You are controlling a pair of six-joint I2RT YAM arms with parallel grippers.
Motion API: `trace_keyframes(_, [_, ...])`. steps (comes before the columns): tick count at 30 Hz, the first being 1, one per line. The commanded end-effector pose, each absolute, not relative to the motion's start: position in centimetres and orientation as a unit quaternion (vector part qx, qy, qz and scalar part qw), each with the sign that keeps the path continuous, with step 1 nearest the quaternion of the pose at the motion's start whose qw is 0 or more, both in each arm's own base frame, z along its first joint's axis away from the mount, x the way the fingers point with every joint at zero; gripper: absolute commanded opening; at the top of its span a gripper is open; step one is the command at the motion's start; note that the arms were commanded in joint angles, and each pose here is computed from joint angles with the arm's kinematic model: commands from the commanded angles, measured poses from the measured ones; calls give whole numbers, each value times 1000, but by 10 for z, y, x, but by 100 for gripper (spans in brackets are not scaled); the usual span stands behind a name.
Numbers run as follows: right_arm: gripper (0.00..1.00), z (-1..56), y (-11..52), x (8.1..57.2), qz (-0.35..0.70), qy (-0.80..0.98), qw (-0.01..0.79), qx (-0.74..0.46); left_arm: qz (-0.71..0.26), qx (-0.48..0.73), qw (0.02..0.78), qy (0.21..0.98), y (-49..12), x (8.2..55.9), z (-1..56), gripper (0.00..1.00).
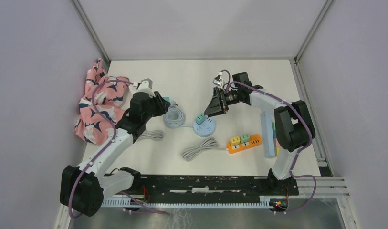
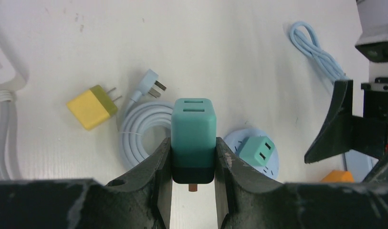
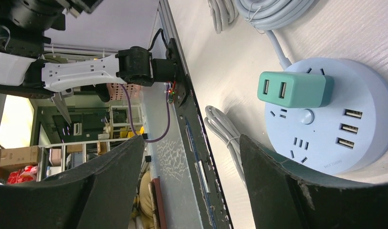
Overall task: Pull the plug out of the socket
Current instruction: Place the plug at the center of the board.
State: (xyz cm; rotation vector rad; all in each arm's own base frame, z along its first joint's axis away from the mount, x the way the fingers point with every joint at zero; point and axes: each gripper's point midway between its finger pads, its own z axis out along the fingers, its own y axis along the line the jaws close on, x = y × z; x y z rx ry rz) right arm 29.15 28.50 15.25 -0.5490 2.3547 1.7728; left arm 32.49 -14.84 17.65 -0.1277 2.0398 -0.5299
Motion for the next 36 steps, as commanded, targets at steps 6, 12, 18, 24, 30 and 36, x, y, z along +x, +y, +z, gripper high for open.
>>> trace_keyframes(6, [79,183,285,300,603,759,110,-218,-246,-145,522,804,-112,375,200,3])
trace_keyframes(12, [79,183,284,300,603,759,112,-218,-186,-206,513,812,-76,399,174,3])
trace_keyframes(18, [79,181,283,301,603,760,110,-216,-122,-225,481,838,-54,424,133,8])
trace_keyframes(24, [79,180,283,301,602,761,110,-216,-81,-224,445,863,-44,447,99,17])
trace_keyframes(30, [79,176,282,302,599,764,108,-214,-71,-220,427,874,-42,453,80,61])
trace_keyframes(36, [79,176,281,303,597,764,110,-215,-62,-222,415,880,-37,451,81,76])
